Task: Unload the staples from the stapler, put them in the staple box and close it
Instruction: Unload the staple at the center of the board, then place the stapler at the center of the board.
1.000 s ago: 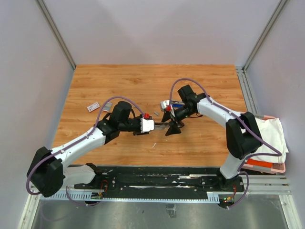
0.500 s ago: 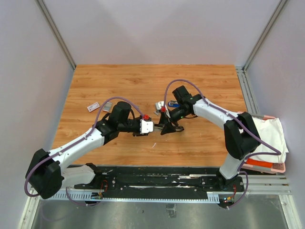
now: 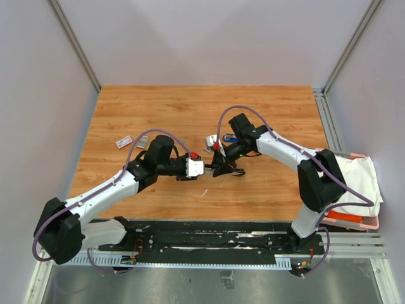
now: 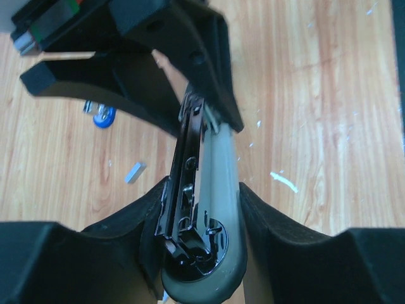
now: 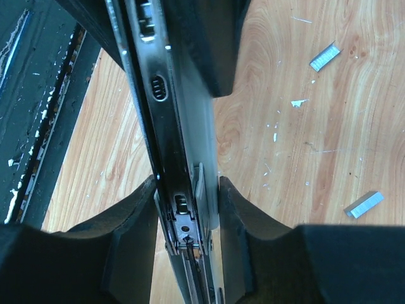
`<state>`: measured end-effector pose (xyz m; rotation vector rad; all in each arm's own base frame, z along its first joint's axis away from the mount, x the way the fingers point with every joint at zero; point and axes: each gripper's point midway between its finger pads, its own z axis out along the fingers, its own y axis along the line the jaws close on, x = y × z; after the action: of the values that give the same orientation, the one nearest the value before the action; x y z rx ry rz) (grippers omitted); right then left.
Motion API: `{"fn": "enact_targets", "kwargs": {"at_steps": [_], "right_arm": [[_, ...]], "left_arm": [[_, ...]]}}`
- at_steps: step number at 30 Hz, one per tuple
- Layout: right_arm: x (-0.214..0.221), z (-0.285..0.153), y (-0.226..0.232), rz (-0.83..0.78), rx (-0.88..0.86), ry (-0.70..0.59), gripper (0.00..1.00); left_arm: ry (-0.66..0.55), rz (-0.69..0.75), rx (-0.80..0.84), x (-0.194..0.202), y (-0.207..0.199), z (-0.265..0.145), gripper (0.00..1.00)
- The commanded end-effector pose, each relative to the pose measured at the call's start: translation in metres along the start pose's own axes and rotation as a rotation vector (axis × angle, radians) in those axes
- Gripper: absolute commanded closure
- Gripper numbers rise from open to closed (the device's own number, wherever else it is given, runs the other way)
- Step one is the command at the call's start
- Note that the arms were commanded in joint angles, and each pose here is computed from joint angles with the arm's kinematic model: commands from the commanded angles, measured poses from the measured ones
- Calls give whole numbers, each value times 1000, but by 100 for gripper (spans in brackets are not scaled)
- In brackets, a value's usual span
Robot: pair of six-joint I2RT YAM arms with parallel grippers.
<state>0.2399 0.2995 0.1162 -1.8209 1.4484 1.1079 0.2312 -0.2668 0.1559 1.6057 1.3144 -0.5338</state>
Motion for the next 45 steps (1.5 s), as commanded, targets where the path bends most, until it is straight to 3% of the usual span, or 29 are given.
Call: {"fn": "enact_targets", "kwargs": {"at_steps": [1, 5, 11, 27, 45], "right_arm": [[-2, -4, 6, 25, 18, 44, 88], [8, -11, 5, 21, 33, 98, 89], [33, -30, -1, 22, 75, 204, 89], [118, -85, -21, -1, 175, 544, 88], [169, -124, -63, 62, 251, 701, 87]], "left_arm": [[-73, 105, -141, -28, 34, -9, 46], [-54, 113, -168, -23, 37, -13, 20], [-12, 103, -216, -9, 46, -28, 1], [139, -38, -325, 44, 46, -77, 2], [200, -114, -503, 71, 38, -101, 2]]}}
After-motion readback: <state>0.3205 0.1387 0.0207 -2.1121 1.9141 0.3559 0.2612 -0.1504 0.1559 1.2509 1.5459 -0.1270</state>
